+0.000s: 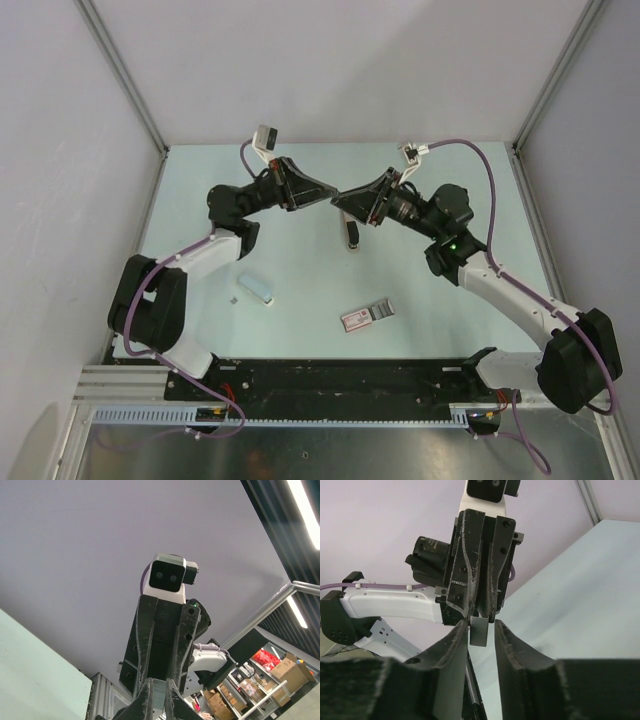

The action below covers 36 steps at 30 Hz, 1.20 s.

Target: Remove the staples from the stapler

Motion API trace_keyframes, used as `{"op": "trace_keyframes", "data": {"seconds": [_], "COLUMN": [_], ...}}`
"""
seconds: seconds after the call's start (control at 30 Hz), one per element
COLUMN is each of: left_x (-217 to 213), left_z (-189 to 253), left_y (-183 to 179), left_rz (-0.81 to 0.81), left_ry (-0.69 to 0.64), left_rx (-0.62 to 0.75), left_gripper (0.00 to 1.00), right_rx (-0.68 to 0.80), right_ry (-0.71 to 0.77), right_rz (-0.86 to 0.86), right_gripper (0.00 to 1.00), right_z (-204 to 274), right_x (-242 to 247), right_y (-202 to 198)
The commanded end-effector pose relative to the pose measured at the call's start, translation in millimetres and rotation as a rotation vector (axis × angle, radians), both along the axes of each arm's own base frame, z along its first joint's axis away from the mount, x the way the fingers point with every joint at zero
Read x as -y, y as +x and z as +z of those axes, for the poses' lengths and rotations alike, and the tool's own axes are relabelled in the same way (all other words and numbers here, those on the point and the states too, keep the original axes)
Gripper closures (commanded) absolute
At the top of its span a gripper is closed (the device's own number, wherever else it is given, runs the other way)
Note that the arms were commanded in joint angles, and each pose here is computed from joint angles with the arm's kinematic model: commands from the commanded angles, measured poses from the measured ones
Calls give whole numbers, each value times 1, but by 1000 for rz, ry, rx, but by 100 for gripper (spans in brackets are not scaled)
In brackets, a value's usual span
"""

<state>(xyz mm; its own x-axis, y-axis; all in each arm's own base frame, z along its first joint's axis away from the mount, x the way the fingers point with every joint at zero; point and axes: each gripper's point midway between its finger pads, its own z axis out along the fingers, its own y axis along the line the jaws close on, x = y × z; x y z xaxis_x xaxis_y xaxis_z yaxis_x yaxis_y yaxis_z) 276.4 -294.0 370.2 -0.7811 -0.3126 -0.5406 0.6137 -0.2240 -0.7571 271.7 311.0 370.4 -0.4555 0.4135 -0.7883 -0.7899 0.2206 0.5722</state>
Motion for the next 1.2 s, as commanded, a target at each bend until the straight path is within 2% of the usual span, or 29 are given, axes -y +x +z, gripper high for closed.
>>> {"op": "trace_keyframes", "data": {"seconds": [0.0, 0.2, 0.27, 0.37, 0.43, 0.5, 0.53, 0.57, 0.67, 0.87, 1.0, 1.17], "left_x": [-8, -8, -8, -9, -11, -14, -15, -15, -26, -75, -103, -118], "left_z": [28, 26, 25, 16, 6, -11, -22, -37, -86, -158, -190, -205], "left_y": [-22, -20, -18, -4, 7, 22, 31, 41, 69, 86, 82, 76], "left_rz": [19, 28, 36, 70, 104, 141, 162, 187, 291, 421, 430, 420], "left_ry": [-78, -69, -56, -9, 35, 115, 171, 247, 532, 980, 1171, 1270], "left_rx": [191, 205, 209, 177, 155, 131, 115, 97, 100, 191, 237, 293], "left_gripper": [98, 97, 90, 70, 48, 18, 9, 5, 1, 0, 0, 0], "right_rx": [47, 33, 24, -9, -44, -92, -122, -153, -251, -397, -453, -494], "right_ry": [21, 3, -18, -78, -138, -216, -260, -308, -463, -756, -860, -936], "right_rz": [-34, -51, -64, -90, -113, -140, -153, -165, -196, -248, -311, -367], "right_gripper": [72, 92, 96, 100, 100, 100, 100, 100, 100, 100, 100, 100], "right_z": [21, 18, 14, 1, -14, -35, -47, -60, -104, -189, -223, -255], "right_x": [1, 3, 5, 12, 18, 26, 30, 34, 47, 69, 85, 92], "right_y": [6, 6, 7, 8, 8, 9, 8, 6, -1, -36, -53, -67]}}
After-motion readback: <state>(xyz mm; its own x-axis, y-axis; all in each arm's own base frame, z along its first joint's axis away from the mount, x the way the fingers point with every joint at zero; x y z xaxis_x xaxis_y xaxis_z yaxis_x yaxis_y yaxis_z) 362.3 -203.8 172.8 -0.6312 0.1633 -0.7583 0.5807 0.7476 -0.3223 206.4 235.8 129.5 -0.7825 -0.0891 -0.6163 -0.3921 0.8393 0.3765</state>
